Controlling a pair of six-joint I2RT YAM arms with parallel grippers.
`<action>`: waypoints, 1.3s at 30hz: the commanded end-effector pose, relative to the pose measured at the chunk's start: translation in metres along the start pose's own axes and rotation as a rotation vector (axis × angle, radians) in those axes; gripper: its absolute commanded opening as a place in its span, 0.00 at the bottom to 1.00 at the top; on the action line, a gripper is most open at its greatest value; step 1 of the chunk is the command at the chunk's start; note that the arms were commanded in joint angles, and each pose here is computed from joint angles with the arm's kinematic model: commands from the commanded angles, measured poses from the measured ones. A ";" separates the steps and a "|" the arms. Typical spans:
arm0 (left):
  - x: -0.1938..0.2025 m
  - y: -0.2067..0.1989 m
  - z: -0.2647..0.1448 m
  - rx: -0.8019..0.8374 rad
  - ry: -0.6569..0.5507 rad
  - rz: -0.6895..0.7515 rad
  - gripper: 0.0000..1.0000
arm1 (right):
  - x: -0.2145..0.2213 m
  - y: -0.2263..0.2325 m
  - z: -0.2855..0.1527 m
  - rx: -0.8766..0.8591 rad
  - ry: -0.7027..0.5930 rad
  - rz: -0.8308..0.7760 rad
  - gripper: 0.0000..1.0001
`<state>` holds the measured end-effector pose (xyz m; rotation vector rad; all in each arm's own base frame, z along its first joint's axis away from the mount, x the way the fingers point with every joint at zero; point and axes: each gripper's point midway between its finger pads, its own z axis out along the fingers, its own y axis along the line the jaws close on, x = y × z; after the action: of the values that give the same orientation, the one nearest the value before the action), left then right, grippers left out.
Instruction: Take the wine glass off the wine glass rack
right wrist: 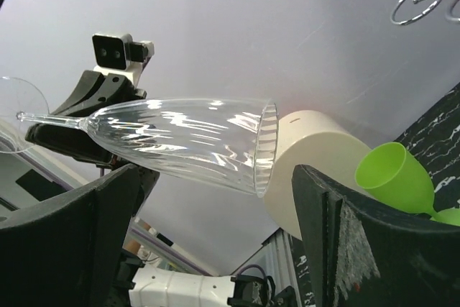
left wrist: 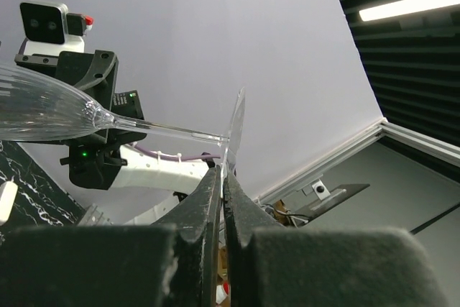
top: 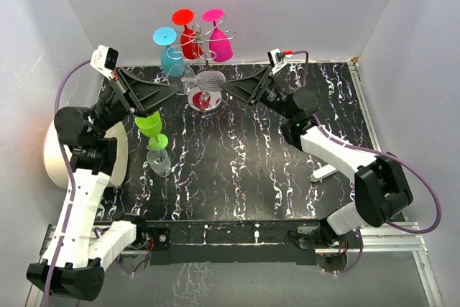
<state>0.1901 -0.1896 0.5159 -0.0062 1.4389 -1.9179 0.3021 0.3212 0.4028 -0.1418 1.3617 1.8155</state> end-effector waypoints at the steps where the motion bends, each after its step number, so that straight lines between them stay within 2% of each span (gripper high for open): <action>1: 0.012 -0.031 -0.006 0.075 0.022 0.063 0.00 | -0.023 0.052 -0.002 -0.135 -0.086 -0.077 0.84; 5: 0.013 -0.034 -0.008 0.108 0.023 0.043 0.00 | -0.023 0.067 -0.006 -0.199 -0.089 -0.067 0.77; 16: 0.013 -0.034 -0.009 0.142 0.021 0.003 0.00 | -0.014 0.097 -0.018 -0.360 -0.072 0.013 0.52; 27: 0.007 -0.013 -0.009 0.150 0.002 -0.058 0.00 | -0.010 0.132 -0.034 -0.453 -0.082 0.067 0.29; 31: 0.005 -0.008 -0.008 0.152 -0.001 -0.075 0.00 | -0.010 0.137 -0.039 -0.467 -0.088 0.083 0.09; 33: 0.006 -0.006 -0.008 0.151 0.001 -0.073 0.13 | -0.010 0.141 -0.043 -0.487 -0.095 0.095 0.00; 39: 0.009 0.010 -0.011 0.113 -0.012 -0.028 0.59 | -0.012 0.148 -0.055 -0.509 -0.132 0.115 0.00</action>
<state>0.1854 -0.1763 0.5246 -0.0679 1.2385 -2.0790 0.2213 0.2691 0.4857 -0.1315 0.9156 2.1655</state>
